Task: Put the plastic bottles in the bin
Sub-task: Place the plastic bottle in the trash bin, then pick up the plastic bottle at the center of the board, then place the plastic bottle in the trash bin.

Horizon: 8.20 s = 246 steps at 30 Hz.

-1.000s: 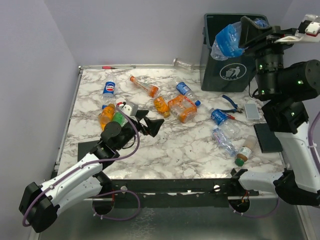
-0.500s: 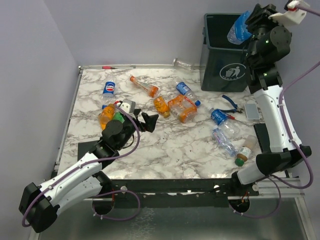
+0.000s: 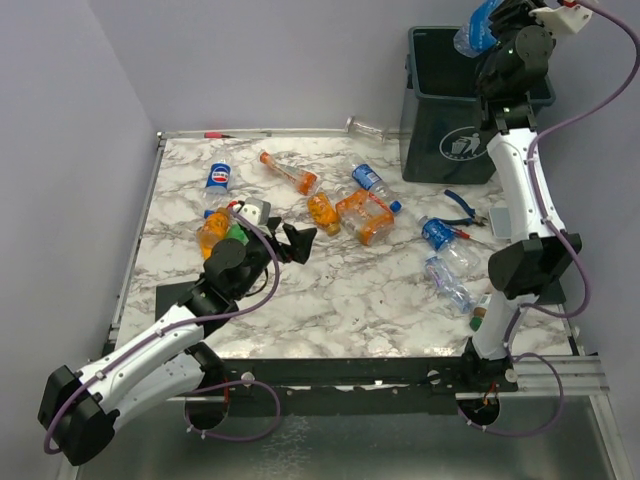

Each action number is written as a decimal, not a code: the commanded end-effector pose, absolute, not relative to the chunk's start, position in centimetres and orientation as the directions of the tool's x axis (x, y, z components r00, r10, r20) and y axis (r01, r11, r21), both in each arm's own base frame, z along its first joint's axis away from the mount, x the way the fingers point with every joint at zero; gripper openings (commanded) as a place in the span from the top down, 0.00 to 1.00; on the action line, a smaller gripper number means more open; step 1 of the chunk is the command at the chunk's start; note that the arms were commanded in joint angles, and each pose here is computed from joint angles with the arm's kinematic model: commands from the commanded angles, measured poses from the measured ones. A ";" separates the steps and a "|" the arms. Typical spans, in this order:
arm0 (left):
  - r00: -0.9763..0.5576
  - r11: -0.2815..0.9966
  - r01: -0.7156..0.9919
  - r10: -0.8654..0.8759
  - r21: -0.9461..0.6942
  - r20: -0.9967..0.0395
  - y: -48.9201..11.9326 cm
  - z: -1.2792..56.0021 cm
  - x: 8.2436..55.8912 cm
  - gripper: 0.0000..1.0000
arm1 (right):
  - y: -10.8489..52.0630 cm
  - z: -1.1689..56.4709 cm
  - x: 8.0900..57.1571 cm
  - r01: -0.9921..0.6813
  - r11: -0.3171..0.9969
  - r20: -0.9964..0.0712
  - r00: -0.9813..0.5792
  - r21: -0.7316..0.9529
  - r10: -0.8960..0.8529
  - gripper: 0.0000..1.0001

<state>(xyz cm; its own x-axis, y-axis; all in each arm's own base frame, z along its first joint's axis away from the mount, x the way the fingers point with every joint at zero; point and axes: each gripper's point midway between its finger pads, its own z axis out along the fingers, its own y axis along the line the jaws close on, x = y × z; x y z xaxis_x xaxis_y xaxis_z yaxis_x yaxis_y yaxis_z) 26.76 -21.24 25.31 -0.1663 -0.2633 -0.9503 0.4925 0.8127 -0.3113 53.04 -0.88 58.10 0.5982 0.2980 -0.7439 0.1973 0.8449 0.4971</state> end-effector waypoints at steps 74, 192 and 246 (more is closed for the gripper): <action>-0.247 0.931 0.236 -0.218 -0.277 -0.944 -18.2 22.3 29.2 0.01 | 6.6 8.0 23.0 0.526 0.828 -0.585 -0.615 0.195 0.529 0.00; -0.327 0.151 0.913 -0.286 -0.380 -0.900 -30.4 28.3 16.0 0.01 | 31.3 38.1 22.7 -0.771 0.268 -0.750 -0.372 0.578 0.547 0.66; -0.092 0.486 0.860 -0.147 -0.153 -0.985 -29.1 24.9 19.8 1.00 | 30.9 34.3 24.6 -0.515 0.641 -0.755 -0.636 0.568 0.158 0.62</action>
<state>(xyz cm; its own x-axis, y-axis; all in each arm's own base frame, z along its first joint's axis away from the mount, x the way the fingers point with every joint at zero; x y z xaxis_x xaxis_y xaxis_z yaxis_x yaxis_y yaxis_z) 19.37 -29.26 24.32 -0.1098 -0.1375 -0.9844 0.8710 0.4638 -0.1619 25.24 30.25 35.85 -0.6021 0.2017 -0.7725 -0.5036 0.6548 0.5635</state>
